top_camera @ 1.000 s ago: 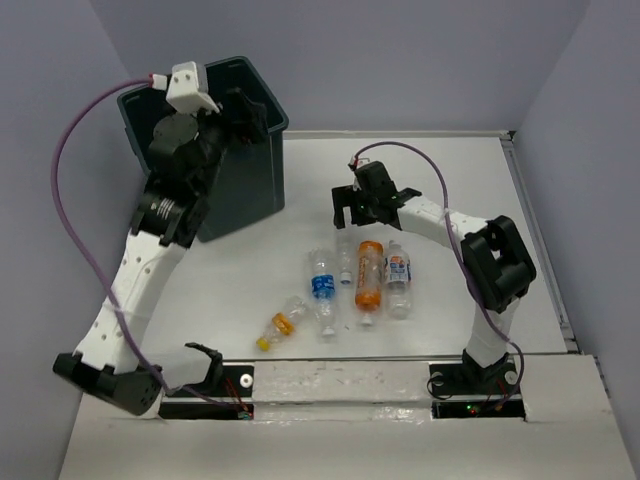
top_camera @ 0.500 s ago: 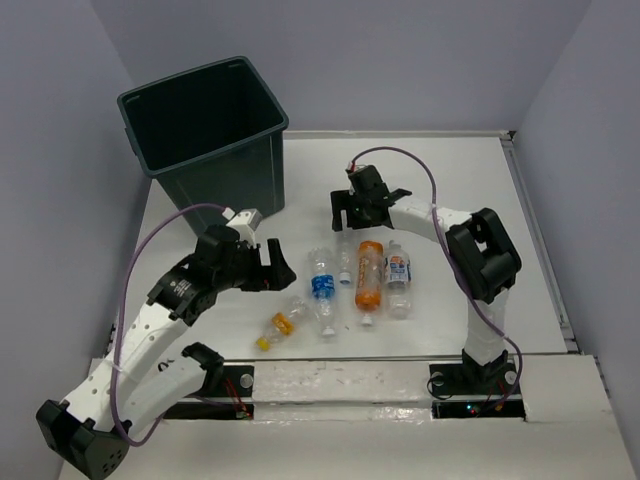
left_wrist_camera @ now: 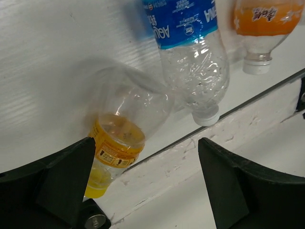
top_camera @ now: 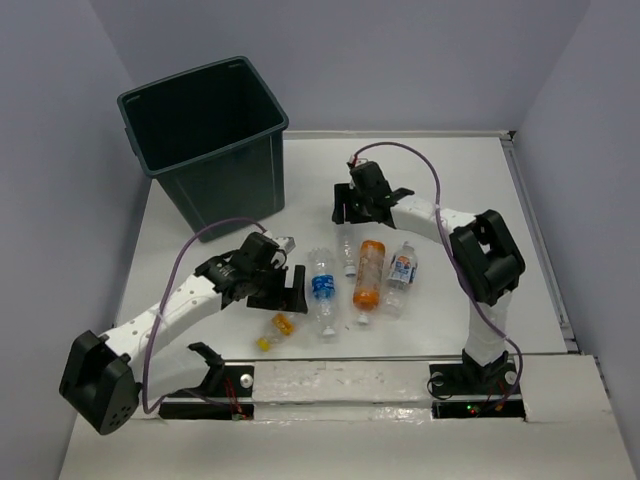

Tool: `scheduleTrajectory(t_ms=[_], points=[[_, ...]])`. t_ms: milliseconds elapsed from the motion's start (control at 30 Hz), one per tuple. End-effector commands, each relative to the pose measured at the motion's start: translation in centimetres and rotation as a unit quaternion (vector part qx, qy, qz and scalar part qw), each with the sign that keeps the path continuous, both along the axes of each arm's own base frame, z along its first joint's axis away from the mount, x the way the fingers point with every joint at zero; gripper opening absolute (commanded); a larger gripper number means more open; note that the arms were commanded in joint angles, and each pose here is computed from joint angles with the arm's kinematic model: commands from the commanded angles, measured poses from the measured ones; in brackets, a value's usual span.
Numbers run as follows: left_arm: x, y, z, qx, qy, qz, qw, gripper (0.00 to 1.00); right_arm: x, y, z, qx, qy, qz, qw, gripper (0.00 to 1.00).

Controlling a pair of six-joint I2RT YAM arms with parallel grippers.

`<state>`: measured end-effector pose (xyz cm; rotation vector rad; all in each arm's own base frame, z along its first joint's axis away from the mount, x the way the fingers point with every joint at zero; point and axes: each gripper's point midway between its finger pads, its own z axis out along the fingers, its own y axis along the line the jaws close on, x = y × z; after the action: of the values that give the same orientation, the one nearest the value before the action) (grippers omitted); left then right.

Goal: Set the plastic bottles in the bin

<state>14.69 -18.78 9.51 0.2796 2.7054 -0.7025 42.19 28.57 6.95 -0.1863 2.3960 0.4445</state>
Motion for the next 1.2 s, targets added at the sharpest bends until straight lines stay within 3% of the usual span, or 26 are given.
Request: scheduleTrajectory(t_ms=[0,200,433,567,800,1033,1067,1100,1167], points=[[-0.5,-0.3,-1.8,0.043,0.021,-0.051,0.998,0.99,1.5,0.7,9.1,0.057,-0.103,-0.002,0.993,0.38],[-0.8,0.2,-2.9,0.092,0.036,-0.066,0.993,0.99,0.8,1.4,17.0,0.114,-0.168,0.019,0.979,0.38],[-1.2,0.4,-4.9,0.121,0.059,-0.083,0.987,0.99,-2.7,2.5,26.3,0.221,-0.230,0.078,0.945,0.38],[-1.5,0.2,-5.6,0.126,0.069,-0.097,0.985,0.88,-4.3,2.8,32.0,0.271,-0.284,0.107,0.913,0.38],[-1.5,-0.4,-5.7,0.120,0.070,-0.110,0.984,0.59,-7.2,3.9,40.6,0.329,-0.337,0.171,0.865,0.38],[0.2,-1.9,-1.5,0.062,-0.001,-0.091,0.994,0.58,-8.5,7.3,47.2,0.357,-0.385,0.245,0.815,0.38],[0.5,-2.2,-0.4,0.044,-0.019,-0.083,0.995,0.58,-7.0,8.5,46.3,0.354,-0.378,0.248,0.819,0.38],[0.6,-2.2,0.0,0.039,-0.026,-0.077,0.996,0.58,-7.6,8.7,49.2,0.365,-0.404,0.255,0.799,0.38],[0.6,-2.3,0.8,0.027,-0.035,-0.067,0.997,0.58,-6.7,9.4,50.5,0.374,-0.416,0.254,0.789,0.37]])
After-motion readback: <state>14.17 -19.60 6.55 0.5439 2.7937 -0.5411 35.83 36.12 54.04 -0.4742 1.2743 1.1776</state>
